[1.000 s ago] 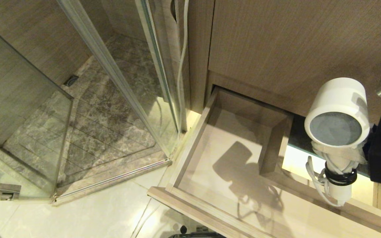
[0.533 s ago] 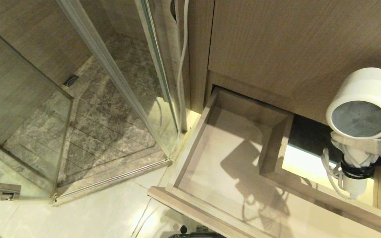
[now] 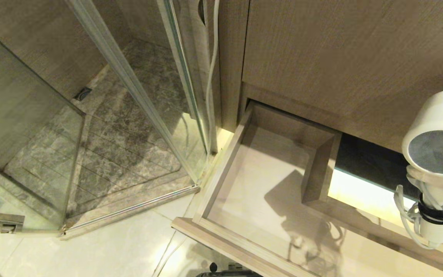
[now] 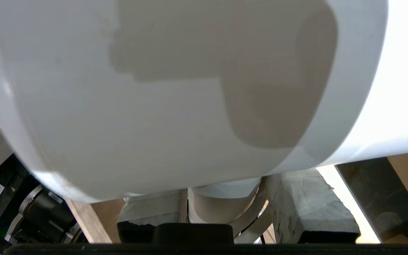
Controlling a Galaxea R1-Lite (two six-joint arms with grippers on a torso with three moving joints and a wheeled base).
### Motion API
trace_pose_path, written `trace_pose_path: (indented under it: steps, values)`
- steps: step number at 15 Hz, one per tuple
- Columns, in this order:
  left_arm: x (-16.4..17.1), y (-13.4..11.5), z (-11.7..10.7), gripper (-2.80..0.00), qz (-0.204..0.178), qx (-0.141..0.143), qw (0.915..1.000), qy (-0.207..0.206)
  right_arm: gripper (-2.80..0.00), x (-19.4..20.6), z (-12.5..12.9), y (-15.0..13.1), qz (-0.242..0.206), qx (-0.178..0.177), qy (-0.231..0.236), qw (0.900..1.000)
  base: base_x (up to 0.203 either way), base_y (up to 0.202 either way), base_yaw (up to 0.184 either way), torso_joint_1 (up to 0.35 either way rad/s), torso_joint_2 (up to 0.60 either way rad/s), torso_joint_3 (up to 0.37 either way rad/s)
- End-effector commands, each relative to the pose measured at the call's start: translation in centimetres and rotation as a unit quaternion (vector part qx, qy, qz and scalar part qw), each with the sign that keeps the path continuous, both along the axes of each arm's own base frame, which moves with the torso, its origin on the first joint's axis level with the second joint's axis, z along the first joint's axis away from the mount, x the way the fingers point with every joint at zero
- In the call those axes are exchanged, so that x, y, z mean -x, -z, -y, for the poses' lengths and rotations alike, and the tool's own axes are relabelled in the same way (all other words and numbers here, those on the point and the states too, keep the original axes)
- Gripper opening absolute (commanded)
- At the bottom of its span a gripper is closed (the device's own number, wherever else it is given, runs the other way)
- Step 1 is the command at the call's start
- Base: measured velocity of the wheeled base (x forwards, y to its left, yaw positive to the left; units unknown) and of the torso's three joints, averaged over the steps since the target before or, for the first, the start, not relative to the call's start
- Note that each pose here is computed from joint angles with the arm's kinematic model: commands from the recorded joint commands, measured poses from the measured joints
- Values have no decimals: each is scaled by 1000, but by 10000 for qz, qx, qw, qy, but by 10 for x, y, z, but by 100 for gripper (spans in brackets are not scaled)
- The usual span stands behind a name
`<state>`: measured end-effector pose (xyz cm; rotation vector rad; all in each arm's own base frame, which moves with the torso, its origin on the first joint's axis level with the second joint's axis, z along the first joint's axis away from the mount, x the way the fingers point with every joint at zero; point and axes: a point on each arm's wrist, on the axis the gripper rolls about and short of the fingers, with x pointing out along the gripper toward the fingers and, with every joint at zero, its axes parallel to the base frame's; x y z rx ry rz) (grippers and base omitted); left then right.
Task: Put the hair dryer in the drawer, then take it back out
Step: Place it on the countertop
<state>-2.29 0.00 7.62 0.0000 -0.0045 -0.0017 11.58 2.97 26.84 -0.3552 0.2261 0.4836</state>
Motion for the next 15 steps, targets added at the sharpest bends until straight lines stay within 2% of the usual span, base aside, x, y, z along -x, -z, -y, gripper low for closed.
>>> trace_pose_path:
  steps: [1, 3, 6, 15]
  values:
    - [0, 0, 0, -280, 1, -5, 10000, -1, -280, 13, 3, 0, 137, -25, 4, 9999, 0, 0, 0, 0, 0, 0]
    - [0, 0, 0, -280, -7, 0, 10000, -1, -280, 22, 5, 1, 215, -50, -16, 9998, 0, 0, 0, 0, 0, 0]
    - [0, 0, 0, -280, -7, 0, 10000, -1, -280, 27, 5, 3, 78, -11, -42, 10000, 0, 0, 0, 0, 0, 0]
    - [0, 0, 0, -280, -7, -8, 10000, -1, -280, 28, 6, -1, 305, -3, -66, 9995, 0, 0, 0, 0, 0, 0]
